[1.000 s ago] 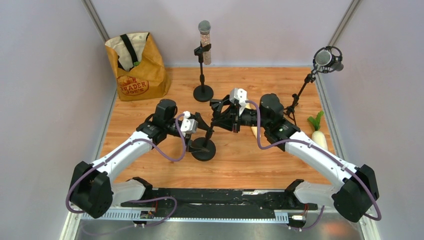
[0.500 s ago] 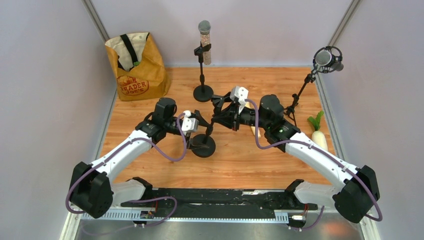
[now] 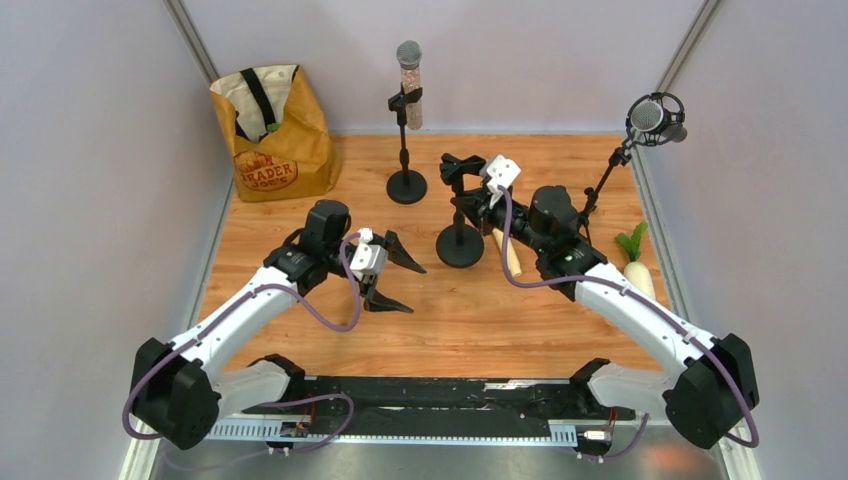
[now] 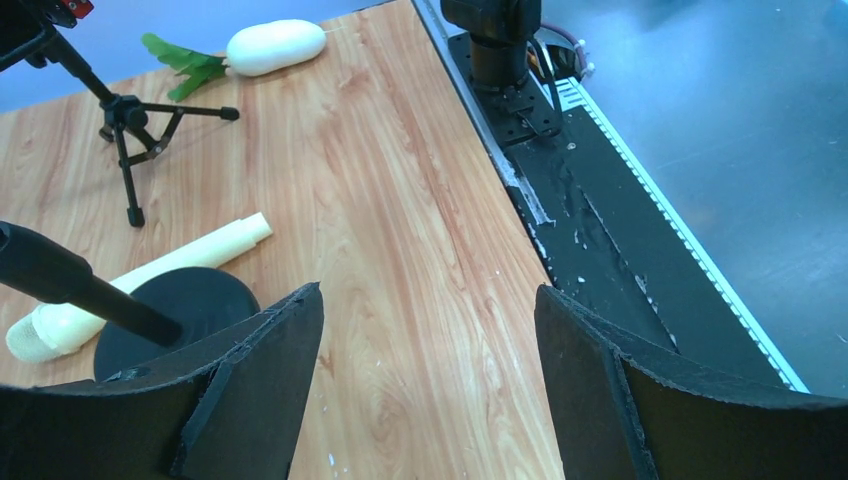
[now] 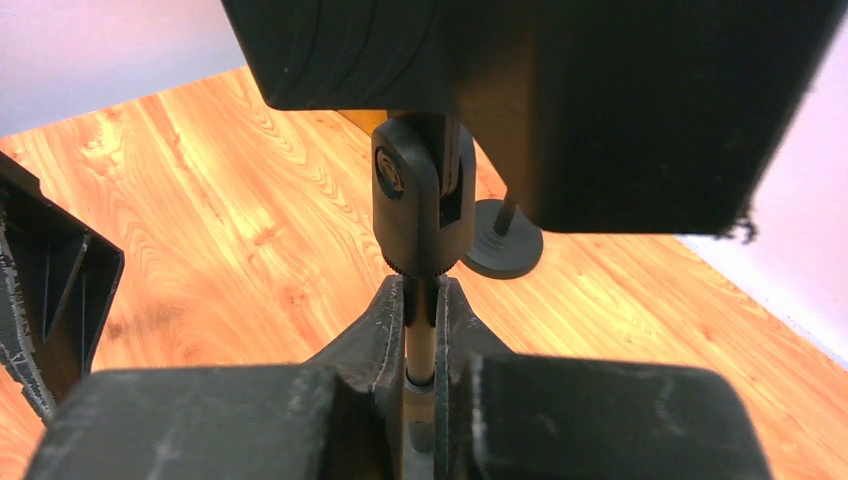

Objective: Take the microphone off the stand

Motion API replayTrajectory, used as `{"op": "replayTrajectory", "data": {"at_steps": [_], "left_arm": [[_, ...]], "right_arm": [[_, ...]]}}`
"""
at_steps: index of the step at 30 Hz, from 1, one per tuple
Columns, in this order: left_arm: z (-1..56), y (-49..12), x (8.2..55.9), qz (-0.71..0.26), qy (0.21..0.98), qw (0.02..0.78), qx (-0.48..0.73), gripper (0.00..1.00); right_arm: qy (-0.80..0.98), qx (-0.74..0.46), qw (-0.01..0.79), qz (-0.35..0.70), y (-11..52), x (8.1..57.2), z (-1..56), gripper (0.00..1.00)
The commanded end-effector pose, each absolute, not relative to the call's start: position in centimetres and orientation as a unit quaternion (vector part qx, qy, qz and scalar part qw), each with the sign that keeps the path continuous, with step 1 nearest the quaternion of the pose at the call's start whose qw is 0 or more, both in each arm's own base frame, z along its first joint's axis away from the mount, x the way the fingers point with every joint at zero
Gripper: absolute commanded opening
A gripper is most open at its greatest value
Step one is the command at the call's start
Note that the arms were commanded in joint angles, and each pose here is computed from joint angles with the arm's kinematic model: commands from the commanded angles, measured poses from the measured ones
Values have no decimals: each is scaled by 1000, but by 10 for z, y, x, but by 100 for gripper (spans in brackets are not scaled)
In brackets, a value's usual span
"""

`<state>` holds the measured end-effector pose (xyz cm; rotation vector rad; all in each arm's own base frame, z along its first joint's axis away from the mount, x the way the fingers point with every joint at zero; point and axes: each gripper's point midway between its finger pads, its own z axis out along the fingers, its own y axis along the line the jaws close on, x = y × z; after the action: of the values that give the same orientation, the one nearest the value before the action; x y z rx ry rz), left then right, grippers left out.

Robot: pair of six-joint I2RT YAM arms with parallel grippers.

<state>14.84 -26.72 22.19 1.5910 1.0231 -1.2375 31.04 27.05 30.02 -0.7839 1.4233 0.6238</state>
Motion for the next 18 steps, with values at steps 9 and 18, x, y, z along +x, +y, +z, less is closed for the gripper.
{"op": "replayTrajectory", "data": {"at_steps": [9, 18], "left_arm": [[239, -255, 163, -473, 395, 470, 632, 84], [233, -248, 177, -458, 415, 490, 615, 84]], "right_arm": [[559, -318, 716, 273, 271, 314, 326, 0], [568, -307, 683, 342, 289, 306, 283, 0]]}}
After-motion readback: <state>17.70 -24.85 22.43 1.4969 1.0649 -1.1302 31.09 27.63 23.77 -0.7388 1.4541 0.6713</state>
